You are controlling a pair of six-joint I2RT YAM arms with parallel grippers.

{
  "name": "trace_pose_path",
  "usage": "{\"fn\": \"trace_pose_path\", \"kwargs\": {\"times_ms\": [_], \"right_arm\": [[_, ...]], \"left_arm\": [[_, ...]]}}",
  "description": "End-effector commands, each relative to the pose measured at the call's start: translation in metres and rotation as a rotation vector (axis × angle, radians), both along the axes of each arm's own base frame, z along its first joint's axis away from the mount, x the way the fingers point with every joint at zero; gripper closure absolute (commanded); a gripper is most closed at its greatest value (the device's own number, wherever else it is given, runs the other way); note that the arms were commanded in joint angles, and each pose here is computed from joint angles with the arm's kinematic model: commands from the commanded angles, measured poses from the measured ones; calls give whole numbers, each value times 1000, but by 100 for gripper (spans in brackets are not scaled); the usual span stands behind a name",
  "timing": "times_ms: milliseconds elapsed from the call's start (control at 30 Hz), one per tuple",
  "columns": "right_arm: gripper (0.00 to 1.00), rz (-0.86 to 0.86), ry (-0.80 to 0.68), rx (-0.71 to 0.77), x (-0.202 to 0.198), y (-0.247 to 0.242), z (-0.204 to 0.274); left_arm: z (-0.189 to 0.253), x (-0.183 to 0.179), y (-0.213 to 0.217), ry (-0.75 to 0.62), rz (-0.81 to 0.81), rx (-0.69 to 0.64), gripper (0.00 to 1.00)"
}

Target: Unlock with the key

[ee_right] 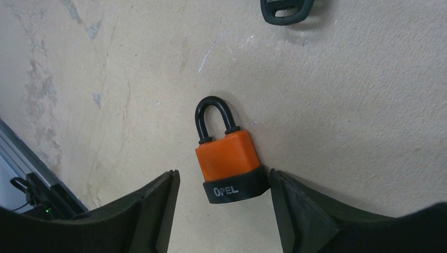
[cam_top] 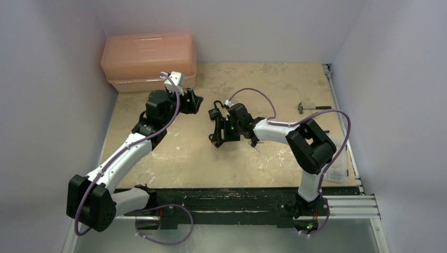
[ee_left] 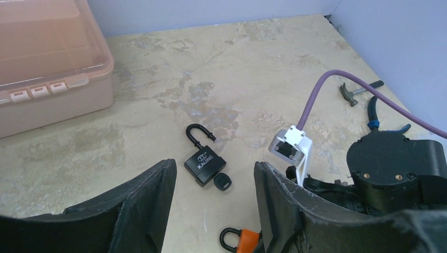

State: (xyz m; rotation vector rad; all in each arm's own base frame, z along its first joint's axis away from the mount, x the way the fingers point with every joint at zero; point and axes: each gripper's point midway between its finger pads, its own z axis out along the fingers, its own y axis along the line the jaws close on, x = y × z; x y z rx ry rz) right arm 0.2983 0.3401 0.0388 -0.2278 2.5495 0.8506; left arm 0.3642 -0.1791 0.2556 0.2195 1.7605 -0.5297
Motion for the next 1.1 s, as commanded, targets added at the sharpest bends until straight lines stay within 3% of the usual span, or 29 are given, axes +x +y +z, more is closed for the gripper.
{"fn": "trace_pose_path", "kwargs": {"times_ms": [0,733,933,1067], "right_arm": [[28,4,7,51,-13,7,11],[28,19,21,122,-16,25,32],[28,2,0,69,-14,15,38],[28,-121,-81,-15,3,-10,59]], "left_arm": [[23,4,-3,-57,-6,-9,41],[22,5,-5,-53,-9,-5,41],[21,5,-5,-53,-8,-2,41],[20,5,-5,-51,-8,-1,41]]}}
